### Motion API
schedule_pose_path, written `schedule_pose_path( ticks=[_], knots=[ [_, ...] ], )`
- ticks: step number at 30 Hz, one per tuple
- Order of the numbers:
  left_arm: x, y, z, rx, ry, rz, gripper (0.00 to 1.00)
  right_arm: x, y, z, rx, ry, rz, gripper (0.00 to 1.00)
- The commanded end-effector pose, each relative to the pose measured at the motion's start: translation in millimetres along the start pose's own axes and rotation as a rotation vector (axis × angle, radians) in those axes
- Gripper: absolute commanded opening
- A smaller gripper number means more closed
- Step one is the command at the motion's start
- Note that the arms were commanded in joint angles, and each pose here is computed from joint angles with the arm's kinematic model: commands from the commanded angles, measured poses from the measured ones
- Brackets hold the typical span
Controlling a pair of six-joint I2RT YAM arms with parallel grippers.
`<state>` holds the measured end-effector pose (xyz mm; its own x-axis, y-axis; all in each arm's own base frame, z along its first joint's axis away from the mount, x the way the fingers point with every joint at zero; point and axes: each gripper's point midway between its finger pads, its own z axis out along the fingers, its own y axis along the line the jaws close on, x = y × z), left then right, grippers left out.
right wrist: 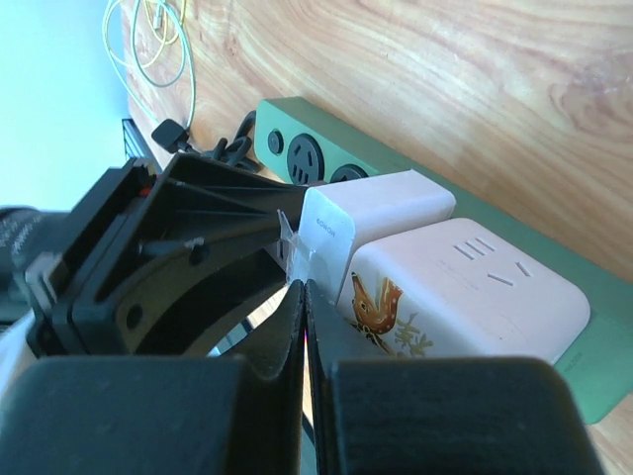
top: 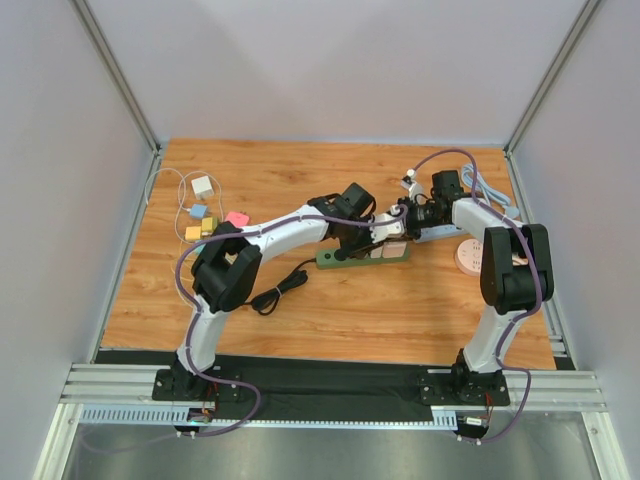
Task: Pull the plug off the socket
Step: Remove the plug from the socket.
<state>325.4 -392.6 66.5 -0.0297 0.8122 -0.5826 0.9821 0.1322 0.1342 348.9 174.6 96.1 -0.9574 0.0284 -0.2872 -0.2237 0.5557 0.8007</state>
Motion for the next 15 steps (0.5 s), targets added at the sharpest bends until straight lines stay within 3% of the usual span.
schedule_pose_path(
  ticks=[1, 6, 10, 15],
  knots=[
    [-56.8, 0.8, -43.7, 0.128, -0.171, -0.093, 0.0, 5.2, -96.7, 4.9, 0.379, 0.001, -0.034, 0.0],
    [-67.2, 5.1, -52.0, 0.211, -0.213, -0.151, 0.0, 6.1, -99.6, 5.0, 0.391, 0.006, -0.038, 0.0],
    [-60.7, 10.7, -52.0, 0.096, -0.166, -0.081, 0.0, 6.6, -102.0, 4.6, 0.402, 0.009, -0.037, 0.0],
    [-52.8, 5.3, -50.2, -0.106, -0.079, 0.114, 0.0, 7.3, -106.2, 5.3, 0.427, 0.018, -0.04, 0.0]
  ],
)
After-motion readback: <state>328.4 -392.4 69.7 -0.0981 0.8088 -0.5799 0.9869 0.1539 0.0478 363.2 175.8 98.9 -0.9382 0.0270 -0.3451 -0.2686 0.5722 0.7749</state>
